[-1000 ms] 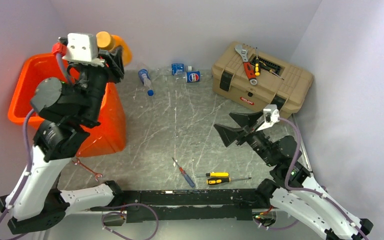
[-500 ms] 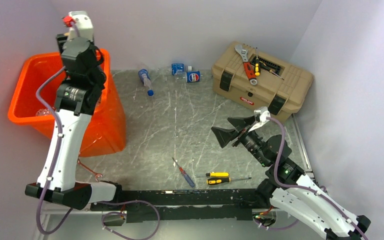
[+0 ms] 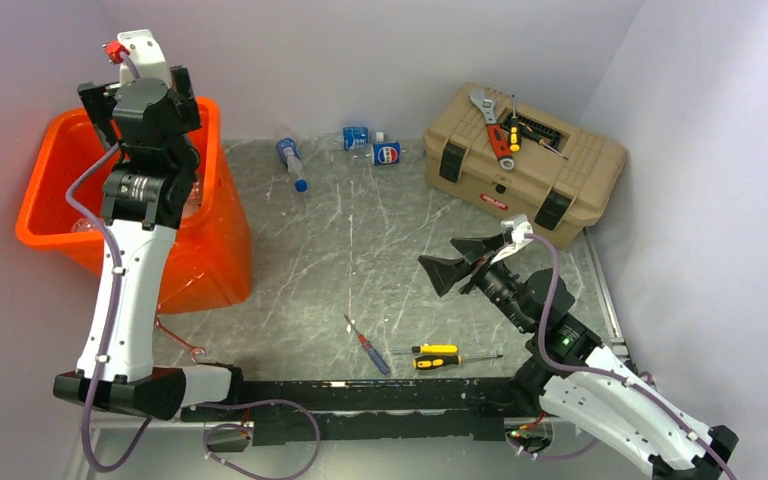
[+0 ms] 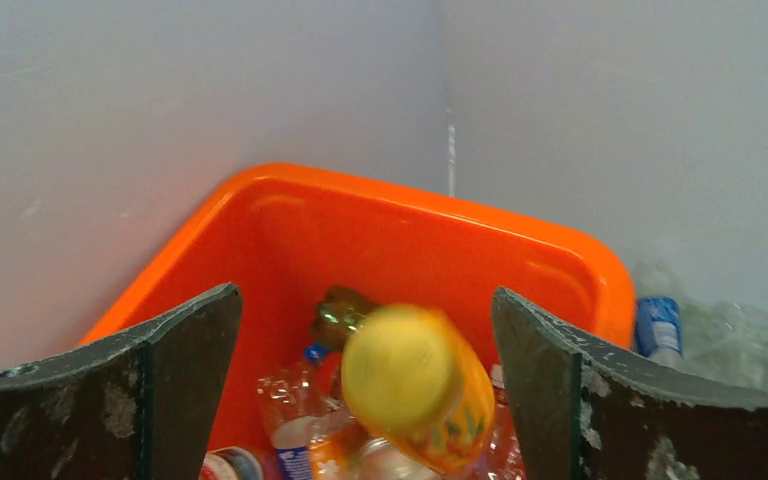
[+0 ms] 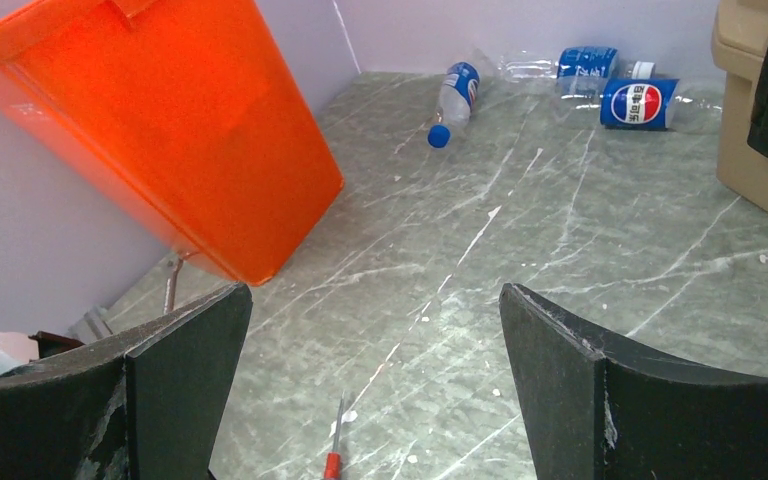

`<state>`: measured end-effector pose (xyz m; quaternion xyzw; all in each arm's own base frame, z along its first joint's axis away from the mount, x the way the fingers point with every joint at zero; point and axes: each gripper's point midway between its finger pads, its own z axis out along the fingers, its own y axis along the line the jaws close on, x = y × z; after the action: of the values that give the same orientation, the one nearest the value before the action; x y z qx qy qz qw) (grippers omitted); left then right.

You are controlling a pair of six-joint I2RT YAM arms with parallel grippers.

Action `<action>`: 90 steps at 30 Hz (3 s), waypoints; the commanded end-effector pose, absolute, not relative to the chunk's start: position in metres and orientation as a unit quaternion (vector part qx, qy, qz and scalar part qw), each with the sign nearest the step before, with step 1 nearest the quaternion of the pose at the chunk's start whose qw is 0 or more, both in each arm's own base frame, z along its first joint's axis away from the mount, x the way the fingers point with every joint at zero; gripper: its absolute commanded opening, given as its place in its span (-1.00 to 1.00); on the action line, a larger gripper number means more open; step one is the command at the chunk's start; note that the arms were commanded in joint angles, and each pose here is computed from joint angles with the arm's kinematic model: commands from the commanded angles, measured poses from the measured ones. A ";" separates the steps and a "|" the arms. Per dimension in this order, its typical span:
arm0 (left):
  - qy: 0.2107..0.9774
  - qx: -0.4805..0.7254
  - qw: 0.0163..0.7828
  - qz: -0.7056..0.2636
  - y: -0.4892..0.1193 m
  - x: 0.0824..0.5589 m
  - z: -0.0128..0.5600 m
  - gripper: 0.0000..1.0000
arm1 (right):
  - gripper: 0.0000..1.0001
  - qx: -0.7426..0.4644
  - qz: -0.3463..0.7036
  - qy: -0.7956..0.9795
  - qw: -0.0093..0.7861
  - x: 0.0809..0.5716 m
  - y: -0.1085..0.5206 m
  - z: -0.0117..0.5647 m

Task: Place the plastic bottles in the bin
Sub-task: Place the plastic bottle in the trash bin, then pick up the plastic bottle at the center of the board.

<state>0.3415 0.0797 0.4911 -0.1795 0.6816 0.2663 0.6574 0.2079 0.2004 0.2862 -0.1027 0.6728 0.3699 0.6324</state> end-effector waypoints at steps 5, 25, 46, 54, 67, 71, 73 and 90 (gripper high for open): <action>0.689 -0.049 0.721 0.060 -0.019 0.347 0.540 0.99 | 0.99 -0.096 0.384 0.653 0.645 0.215 0.209 0.304; 0.670 0.259 0.618 -0.319 -0.210 0.242 0.401 0.99 | 0.99 -0.088 0.310 0.770 0.550 0.382 0.328 0.234; 0.632 0.222 0.683 -0.292 -0.188 0.240 0.356 0.98 | 0.99 -0.154 0.372 0.761 0.508 0.545 0.494 0.135; 0.641 0.218 0.677 -0.289 -0.189 0.245 0.348 0.98 | 0.99 -0.125 0.366 0.756 0.528 0.562 0.506 0.114; 0.713 0.140 0.645 -0.235 -0.176 0.281 0.339 0.98 | 0.96 -0.071 0.361 0.734 0.571 0.534 0.462 0.191; 0.780 0.118 0.583 -0.194 -0.189 0.311 0.326 0.98 | 0.99 -0.027 0.319 0.761 0.564 0.510 0.403 0.214; 0.792 0.120 0.571 -0.177 -0.208 0.319 0.321 0.98 | 0.99 -0.017 0.312 0.763 0.565 0.486 0.376 0.220; 0.849 -0.030 0.527 0.030 -0.221 0.492 0.255 0.98 | 0.99 0.051 0.301 0.801 0.514 0.313 0.245 0.156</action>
<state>0.3474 -0.3407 0.1978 0.2432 0.8920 -0.1146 0.3635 0.3637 0.2148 0.1391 0.1135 0.8095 0.2214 0.5318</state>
